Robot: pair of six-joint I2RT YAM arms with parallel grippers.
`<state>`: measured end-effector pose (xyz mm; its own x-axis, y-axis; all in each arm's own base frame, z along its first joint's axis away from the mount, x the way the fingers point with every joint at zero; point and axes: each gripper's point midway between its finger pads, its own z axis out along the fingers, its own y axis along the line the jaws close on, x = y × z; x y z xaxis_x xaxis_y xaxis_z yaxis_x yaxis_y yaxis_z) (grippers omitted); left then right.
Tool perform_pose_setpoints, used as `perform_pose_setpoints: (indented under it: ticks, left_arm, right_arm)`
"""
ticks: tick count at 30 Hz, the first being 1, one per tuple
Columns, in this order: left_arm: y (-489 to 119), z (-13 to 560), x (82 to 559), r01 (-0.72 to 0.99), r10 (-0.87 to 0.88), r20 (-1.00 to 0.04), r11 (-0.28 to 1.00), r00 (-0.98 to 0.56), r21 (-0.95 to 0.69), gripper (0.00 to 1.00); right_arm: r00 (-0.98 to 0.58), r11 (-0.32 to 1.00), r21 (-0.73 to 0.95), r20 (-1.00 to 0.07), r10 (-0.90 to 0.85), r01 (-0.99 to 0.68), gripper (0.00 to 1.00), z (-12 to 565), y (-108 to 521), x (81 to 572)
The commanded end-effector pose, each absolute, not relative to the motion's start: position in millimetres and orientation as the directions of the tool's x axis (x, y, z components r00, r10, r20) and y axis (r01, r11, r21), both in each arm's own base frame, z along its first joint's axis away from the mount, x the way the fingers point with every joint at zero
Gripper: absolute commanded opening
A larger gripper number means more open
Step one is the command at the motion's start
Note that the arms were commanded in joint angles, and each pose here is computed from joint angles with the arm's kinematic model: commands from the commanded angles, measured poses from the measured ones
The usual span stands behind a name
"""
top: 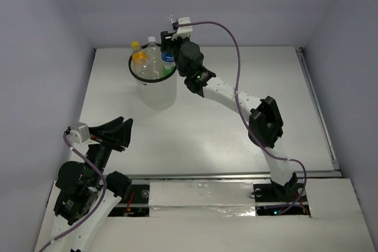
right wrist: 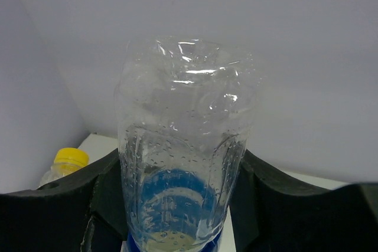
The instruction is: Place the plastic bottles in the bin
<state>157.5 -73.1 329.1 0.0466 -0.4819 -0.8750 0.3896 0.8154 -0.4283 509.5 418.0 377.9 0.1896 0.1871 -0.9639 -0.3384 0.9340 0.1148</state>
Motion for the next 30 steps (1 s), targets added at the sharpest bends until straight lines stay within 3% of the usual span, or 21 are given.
perform_pose_setpoints:
  ticks: [1,5,9,27,30]
  left_arm:
    - [-74,334,161,0.389,-0.489,-0.870,0.815,0.061,-0.430,0.40]
    - [-74,334,162,0.387,-0.486,-0.872,0.816,0.058,-0.429,0.40]
    - [-72,333,163,0.375,-0.486,-0.872,0.821,0.062,-0.431,0.40]
    - [-71,331,168,0.353,-0.478,-0.876,0.831,0.060,-0.429,0.40]
    - [-70,331,168,0.352,-0.477,-0.877,0.832,0.062,-0.428,0.40]
  right_arm:
    - [0.319,0.946,0.118,-0.923,0.218,-0.303,0.44,405,413,484]
    - [0.329,0.957,0.079,-0.929,0.173,-0.279,0.55,385,421,477]
    - [0.316,0.946,0.078,-0.931,0.182,-0.316,0.58,382,428,469]
    - [0.238,0.965,-0.036,-0.971,0.028,-0.259,0.58,309,441,466]
    - [0.247,0.965,-0.015,-0.967,0.052,-0.263,0.76,319,440,459]
